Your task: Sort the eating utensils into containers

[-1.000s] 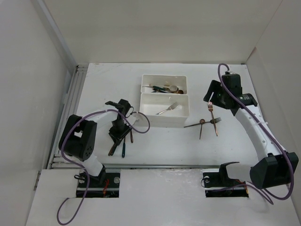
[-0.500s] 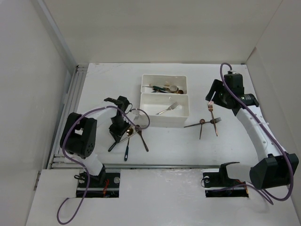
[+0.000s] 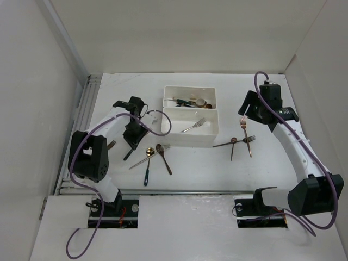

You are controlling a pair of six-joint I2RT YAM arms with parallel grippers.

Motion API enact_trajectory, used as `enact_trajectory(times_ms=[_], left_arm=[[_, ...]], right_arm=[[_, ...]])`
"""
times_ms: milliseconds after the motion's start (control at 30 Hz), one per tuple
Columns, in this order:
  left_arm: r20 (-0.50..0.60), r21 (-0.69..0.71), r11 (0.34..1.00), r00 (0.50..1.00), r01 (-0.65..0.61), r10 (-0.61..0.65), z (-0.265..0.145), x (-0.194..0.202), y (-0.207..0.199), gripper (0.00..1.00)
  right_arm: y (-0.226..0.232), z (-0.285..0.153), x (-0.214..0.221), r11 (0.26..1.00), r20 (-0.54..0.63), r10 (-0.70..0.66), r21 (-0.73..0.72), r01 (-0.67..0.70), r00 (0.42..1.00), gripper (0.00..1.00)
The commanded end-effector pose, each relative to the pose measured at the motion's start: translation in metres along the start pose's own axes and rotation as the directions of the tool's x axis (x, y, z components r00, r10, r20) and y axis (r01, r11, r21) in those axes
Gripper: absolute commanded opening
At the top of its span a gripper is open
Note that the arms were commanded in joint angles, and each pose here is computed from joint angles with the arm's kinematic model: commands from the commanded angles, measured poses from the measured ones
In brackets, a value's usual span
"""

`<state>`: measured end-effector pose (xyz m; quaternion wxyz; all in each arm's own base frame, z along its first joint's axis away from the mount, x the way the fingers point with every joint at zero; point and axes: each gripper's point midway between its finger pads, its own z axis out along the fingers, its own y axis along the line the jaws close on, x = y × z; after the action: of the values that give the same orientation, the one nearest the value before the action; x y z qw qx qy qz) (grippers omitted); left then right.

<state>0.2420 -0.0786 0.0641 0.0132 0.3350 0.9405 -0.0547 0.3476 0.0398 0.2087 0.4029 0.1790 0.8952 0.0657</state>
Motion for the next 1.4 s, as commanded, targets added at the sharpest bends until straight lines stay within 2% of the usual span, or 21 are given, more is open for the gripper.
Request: enact_trajectory(times_ms=[0, 67, 100, 167, 200, 233, 367, 400, 467, 567, 600, 700, 833, 933, 967, 1000, 1133, 1233, 1300, 1367], left_arm=[[0.151, -0.229, 0.973, 0.988, 0.02, 0.016, -0.055, -0.031, 0.047, 0.0], [0.286, -0.361, 0.931, 0.957, 0.061, 0.048, -0.093, -0.069, 0.069, 0.0], [0.351, -0.456, 0.886, 0.931, 0.082, 0.095, -0.114, -0.092, 0.083, 0.0], [0.415, -0.539, 0.841, 0.88, 0.034, 0.231, -0.143, -0.131, 0.073, 0.0], [0.447, -0.602, 0.798, 0.818, -0.024, 0.362, -0.163, -0.162, 0.059, 0.0], [0.444, -0.626, 0.777, 0.79, -0.064, 0.422, -0.167, -0.176, 0.051, 0.0], [0.389, -0.695, 0.682, 0.678, -0.228, 0.623, -0.161, -0.229, 0.004, 0.0], [0.382, -0.688, 0.676, 0.66, -0.264, 0.647, -0.155, -0.236, -0.007, 0.0], [0.37, -0.671, 0.663, 0.625, -0.332, 0.688, -0.134, -0.254, -0.031, 0.0], [0.343, -0.664, 0.635, 0.593, -0.395, 0.728, -0.106, -0.266, -0.054, 0.0], [0.341, -0.667, 0.621, 0.573, -0.411, 0.746, -0.102, -0.269, -0.059, 0.0], [0.328, -0.675, 0.589, 0.534, -0.444, 0.779, -0.084, -0.272, -0.07, 0.0], [0.32, -0.659, 0.584, 0.526, -0.474, 0.788, -0.068, -0.269, -0.072, 0.0], [0.307, -0.633, 0.578, 0.518, -0.516, 0.799, -0.056, -0.263, -0.075, 0.01], [0.3, -0.612, 0.579, 0.52, -0.538, 0.8, -0.048, -0.257, -0.077, 0.04], [0.291, -0.594, 0.581, 0.524, -0.557, 0.8, -0.041, -0.251, -0.078, 0.13], [0.296, -0.586, 0.582, 0.519, -0.564, 0.802, -0.04, -0.248, -0.079, 0.33], [0.303, -0.583, 0.592, 0.526, -0.557, 0.795, -0.039, -0.248, -0.08, 0.34], [0.317, -0.597, 0.604, 0.537, -0.528, 0.782, -0.048, -0.253, -0.078, 0.39], [0.354, -0.599, 0.641, 0.559, -0.48, 0.75, -0.062, -0.259, -0.079, 0.39]], right_arm=[[0.005, -0.003, -0.028, 0.999, 0.083, 0.011, -0.031, -0.008, 0.997, 0.73], [0.003, 0.004, -0.028, 1.0, 0.074, -0.004, -0.026, 0.006, 0.997, 0.73], [-0.001, 0.005, -0.033, 1.0, 0.087, -0.004, -0.021, 0.006, 0.996, 0.73], [-0.011, 0.015, -0.031, 1.0, 0.064, -0.006, 0.002, 0.006, 0.998, 0.73], [-0.018, 0.023, -0.028, 1.0, 0.035, 0.001, 0.004, -0.001, 0.999, 0.73], [-0.017, 0.027, -0.022, 1.0, 0.006, -0.014, -0.007, 0.014, 1.0, 0.75], [-0.054, 0.057, 0.004, 0.998, -0.177, 0.036, 0.05, -0.027, 0.983, 0.82], [-0.065, 0.07, 0.029, 0.997, -0.283, 0.043, 0.08, -0.021, 0.958, 0.82], [-0.069, 0.082, 0.04, 0.996, -0.341, 0.06, 0.087, -0.032, 0.938, 0.82], [-0.076, 0.106, 0.049, 0.992, -0.38, 0.077, 0.12, -0.033, 0.922, 0.69], [-0.076, 0.111, 0.044, 0.991, -0.372, 0.086, 0.131, -0.04, 0.924, 0.58], [-0.079, 0.12, 0.048, 0.986, -0.38, 0.073, 0.164, -0.011, 0.922, 0.52], [-0.064, 0.12, 0.029, 0.975, -0.318, -0.042, 0.194, 0.109, 0.947, 0.52], [-0.06, 0.122, 0.038, 0.965, -0.344, -0.071, 0.213, 0.152, 0.936, 0.52], [-0.062, 0.123, 0.042, 0.963, -0.361, -0.07, 0.218, 0.157, 0.93, 0.52], [-0.066, 0.127, 0.048, 0.96, -0.376, -0.059, 0.234, 0.157, 0.925, 0.52], [-0.08, 0.132, 0.06, 0.951, -0.396, 0.0, 0.283, 0.122, 0.918, 0.53], [-0.083, 0.128, 0.058, 0.945, -0.379, 0.005, 0.303, 0.119, 0.926, 0.53], [-0.085, 0.125, 0.058, 0.943, -0.374, 0.004, 0.311, 0.121, 0.927, 0.54], [-0.082, 0.127, 0.058, 0.948, -0.371, 0.005, 0.297, 0.114, 0.929, 0.54]])
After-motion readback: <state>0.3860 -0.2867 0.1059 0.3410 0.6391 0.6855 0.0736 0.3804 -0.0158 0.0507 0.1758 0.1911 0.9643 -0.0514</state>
